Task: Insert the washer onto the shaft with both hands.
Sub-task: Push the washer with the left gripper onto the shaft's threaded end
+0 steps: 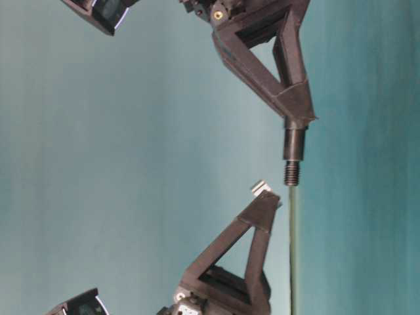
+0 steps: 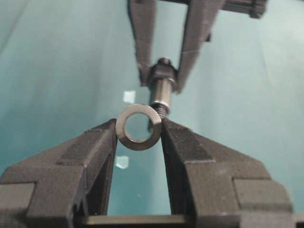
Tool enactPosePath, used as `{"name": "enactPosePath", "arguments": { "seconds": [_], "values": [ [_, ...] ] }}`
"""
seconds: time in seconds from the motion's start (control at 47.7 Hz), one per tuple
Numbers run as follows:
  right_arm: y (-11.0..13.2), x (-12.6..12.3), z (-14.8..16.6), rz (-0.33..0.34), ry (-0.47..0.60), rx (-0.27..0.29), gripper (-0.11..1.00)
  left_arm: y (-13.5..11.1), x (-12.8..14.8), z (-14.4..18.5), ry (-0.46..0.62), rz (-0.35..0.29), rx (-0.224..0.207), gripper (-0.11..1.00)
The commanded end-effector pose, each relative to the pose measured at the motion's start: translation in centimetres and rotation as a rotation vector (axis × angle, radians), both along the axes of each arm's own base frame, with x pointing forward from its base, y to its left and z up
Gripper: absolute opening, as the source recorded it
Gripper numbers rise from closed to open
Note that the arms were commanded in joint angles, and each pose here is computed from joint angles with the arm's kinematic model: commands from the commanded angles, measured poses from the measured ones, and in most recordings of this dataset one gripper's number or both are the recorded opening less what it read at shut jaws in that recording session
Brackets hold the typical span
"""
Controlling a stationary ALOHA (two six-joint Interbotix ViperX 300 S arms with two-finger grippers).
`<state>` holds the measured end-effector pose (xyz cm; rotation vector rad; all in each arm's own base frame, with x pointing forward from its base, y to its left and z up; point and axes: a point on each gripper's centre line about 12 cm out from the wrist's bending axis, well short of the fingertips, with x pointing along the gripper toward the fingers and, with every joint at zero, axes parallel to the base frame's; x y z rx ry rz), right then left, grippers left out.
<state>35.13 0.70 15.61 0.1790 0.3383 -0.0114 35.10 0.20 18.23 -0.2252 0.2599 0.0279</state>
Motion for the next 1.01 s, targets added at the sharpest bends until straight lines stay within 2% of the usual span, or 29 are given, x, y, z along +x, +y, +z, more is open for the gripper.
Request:
{"name": "enactPosePath", "arguments": {
  "seconds": [0.0,0.482,0.985],
  "values": [
    [-0.3,0.4,1.2,-0.016,-0.061,0.015,0.00,-0.1,0.2,0.9,-0.034,-0.001,-0.003,0.35],
    [-1.3,0.6,2.1,-0.051,-0.147,0.020,0.00,-0.1,0.3,1.0,-0.041,0.002,-0.016,0.35],
    [-1.1,2.1,1.7,-0.046,-0.126,0.021,0.00,0.1,1.0,1.4,-0.064,0.005,-0.016,0.35]
  ]
}}
